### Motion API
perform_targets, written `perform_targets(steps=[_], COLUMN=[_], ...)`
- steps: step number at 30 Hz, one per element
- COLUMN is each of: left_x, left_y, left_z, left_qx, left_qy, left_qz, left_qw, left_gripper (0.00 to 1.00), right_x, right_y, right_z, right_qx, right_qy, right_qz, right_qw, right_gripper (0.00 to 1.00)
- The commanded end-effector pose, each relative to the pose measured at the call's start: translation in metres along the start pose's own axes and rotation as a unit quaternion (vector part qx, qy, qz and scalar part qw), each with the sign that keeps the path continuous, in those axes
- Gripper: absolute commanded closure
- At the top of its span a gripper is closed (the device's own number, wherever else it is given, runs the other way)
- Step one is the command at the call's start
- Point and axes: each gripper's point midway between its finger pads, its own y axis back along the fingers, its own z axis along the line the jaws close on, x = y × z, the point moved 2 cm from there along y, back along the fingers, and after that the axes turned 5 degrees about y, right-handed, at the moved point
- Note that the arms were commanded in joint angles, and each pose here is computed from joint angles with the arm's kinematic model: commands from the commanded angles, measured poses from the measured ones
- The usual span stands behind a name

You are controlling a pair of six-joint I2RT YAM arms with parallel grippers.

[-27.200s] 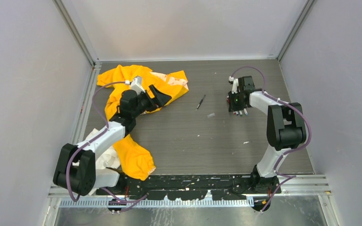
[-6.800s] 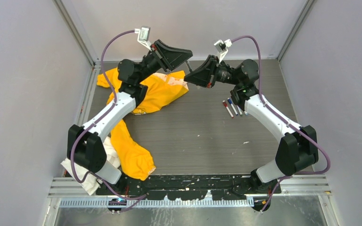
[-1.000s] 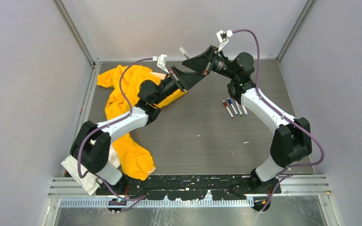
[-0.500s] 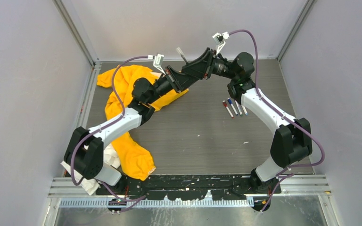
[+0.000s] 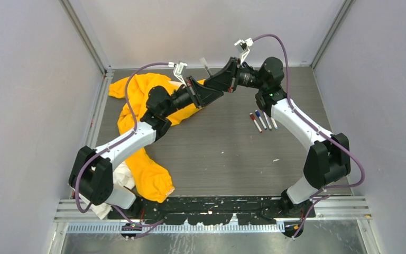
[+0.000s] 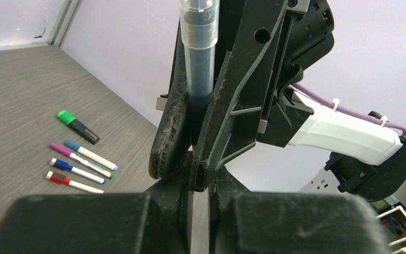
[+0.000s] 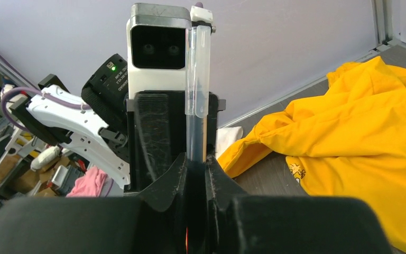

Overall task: Insert the pens into the pen caps
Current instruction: Press the pen cap onto the pen.

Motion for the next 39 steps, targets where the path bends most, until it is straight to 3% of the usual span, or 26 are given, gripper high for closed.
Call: perform_targets(steps=[1,3,5,10,16,24,39], left_x=[-0.016,-0.014,-0.013,-0.035,-0.088,-0.135,-0.129], left_y=[0.014,0.026,0.041,0.065,0.060,0.028,-0.013], left_z=[-0.031,-0.038,-0.047,-0.055,-0.047,-0.051,-0.052], left_qx=[0.048,0.070,0.089,0.088,0.039,0.046,0.072], left_qy=[-0.037,-0.037,-0.040,-0.057,-0.051,-0.045,-0.031], left_qz=[-0.008,0.000,0.005,-0.024,-0.129,-0.183,-0.161], left_qw=[0.998,0.997,0.995,0.994,0.990,0.981,0.984], left_gripper=[0.76,0.52,0.40,0.35,0.27,0.25,0.36], right_x=[-0.038,-0.047,-0.052,-0.045,-0.029,-0.017,-0.015], right_y=[0.008,0.014,0.019,0.024,0.026,0.022,0.017], right_z=[0.029,0.027,0.029,0.039,0.038,0.038,0.033], right_qx=[-0.027,-0.026,-0.036,-0.069,-0.071,-0.066,-0.062], right_qy=[0.075,0.088,0.101,0.128,0.112,0.091,0.079], right_qz=[-0.025,-0.034,-0.040,-0.028,-0.011,0.005,0.009], right_qw=[0.997,0.995,0.993,0.989,0.991,0.994,0.995], right_gripper=[0.99,0.99,0.99,0.99,0.99,0.99,0.99])
